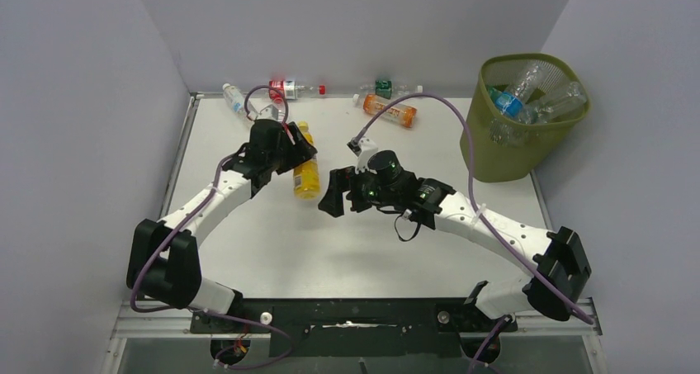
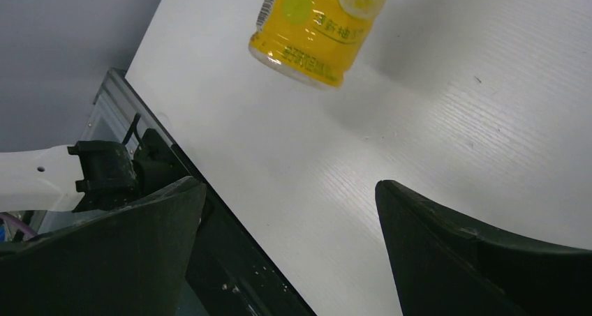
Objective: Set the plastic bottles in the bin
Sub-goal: Pick up the plastic bottle at the center of the board.
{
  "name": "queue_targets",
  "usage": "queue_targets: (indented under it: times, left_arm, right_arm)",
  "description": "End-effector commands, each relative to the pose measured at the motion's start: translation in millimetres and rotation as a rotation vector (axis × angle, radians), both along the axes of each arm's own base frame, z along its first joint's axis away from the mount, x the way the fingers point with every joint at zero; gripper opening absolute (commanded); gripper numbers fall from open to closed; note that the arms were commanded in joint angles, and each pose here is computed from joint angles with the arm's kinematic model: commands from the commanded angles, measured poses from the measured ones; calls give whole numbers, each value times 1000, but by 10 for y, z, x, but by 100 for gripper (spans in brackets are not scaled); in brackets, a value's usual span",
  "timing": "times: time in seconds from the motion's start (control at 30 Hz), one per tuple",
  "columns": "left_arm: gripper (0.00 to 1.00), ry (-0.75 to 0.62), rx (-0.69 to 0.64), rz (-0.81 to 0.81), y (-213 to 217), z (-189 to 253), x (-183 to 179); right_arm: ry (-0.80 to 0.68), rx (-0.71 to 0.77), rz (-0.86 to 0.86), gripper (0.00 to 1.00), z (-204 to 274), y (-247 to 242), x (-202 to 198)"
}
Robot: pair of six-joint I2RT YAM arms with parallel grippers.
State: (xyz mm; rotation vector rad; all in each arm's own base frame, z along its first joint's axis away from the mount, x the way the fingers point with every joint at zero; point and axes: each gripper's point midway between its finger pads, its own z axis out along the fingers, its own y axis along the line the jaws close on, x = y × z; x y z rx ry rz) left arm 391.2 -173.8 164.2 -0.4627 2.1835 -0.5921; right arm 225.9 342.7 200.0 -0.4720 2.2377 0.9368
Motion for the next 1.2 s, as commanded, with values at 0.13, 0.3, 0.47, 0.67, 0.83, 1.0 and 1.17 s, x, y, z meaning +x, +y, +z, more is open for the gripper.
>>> queue_targets:
  times: [0.13,0.3,0.47,0.67,0.83,1.0,1.17]
  left_arm:
    - [62,-179,-268,-210,-621,691,-194]
    - [62,-206,-311,-283,-816,806,-319]
    - [63,-240,-369,-364,-1011,925,-474]
    - [63,-259,-425,-424,-1169,1045,-632]
    - [63,-285,-477,-455,-1274,1179,-729]
    - [63,-294,-497,-464,-1321,1231,-768]
    - [72,-286,-463,-459,-1314,1202,-736]
  right_arm:
    - [-60,233,-2,98,524,81,141]
    - [-32,246,-38,98,463,-2,198]
    - [-17,265,-52,98,398,-43,211]
    - [-11,276,-63,98,352,-63,222]
    - [-15,307,-54,99,372,-67,226]
    - [-12,313,-48,78,358,-81,217]
    - [-23,303,-69,52,375,-150,219]
